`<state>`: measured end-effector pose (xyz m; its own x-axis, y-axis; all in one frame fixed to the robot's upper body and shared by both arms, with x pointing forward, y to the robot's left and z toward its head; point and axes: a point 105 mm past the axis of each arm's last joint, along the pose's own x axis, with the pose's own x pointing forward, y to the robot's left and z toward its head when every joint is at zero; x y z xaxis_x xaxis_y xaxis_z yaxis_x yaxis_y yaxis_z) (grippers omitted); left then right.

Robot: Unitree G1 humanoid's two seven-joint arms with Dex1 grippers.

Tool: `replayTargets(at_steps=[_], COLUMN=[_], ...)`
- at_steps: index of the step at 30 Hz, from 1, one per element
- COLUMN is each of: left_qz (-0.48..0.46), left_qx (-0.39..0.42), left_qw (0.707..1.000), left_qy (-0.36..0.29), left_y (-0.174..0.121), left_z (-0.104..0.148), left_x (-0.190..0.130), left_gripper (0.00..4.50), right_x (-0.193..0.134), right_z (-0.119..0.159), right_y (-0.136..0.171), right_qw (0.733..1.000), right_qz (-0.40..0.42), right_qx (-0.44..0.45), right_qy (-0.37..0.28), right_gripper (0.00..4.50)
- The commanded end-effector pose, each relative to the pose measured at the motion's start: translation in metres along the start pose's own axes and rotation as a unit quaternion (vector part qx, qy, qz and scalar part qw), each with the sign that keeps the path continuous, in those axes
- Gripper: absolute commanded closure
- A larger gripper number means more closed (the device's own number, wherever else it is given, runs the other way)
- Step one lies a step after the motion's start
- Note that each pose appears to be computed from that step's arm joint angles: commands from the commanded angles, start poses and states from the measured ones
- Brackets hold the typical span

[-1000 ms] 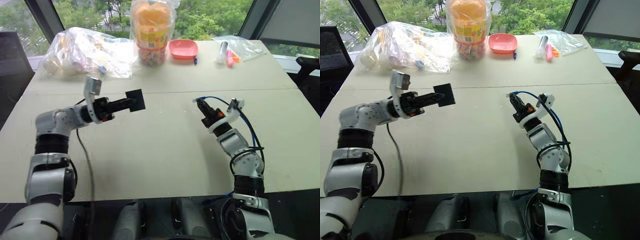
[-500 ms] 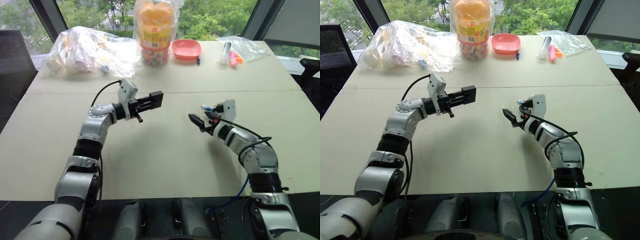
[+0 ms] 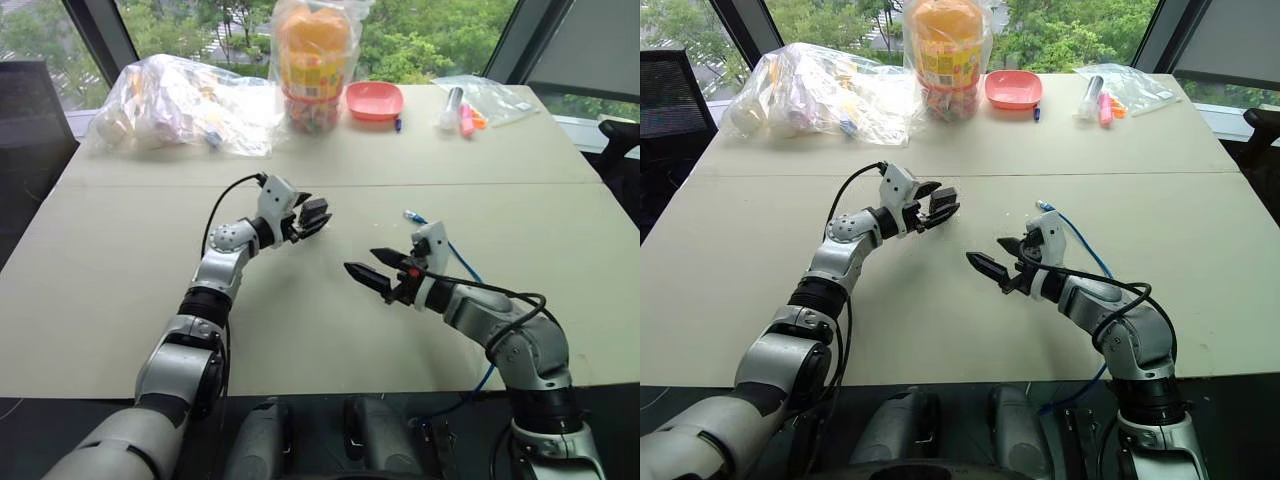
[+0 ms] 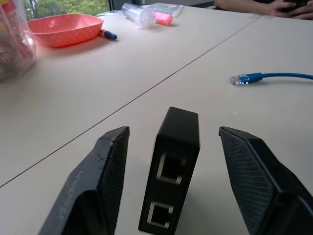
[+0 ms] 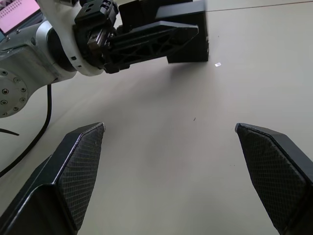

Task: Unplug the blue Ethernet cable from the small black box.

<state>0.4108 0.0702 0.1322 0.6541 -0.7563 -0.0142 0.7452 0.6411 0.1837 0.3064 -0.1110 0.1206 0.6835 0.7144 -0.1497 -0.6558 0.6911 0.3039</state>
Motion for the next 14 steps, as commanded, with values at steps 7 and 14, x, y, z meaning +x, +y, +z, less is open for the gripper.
replayTargets(at_steps=[7,14], left_qz=[-0.029,-0.019], left_qx=[-0.054,-0.105], left_qw=[0.998,0.993], left_qy=[-0.022,0.043], left_y=[0.003,-0.011], left_z=[0.042,0.031], left_x=[-0.065,-0.115], left_gripper=[0.15,0.15], right_x=[-0.037,-0.064], right_z=[0.045,0.052], right_y=[-0.037,-0.066], right_qw=[0.990,0.973], right_qz=[-0.086,-0.173], right_qx=[-0.018,-0.066], right_qy=[-0.107,-0.134], right_gripper=[0.00,0.00])
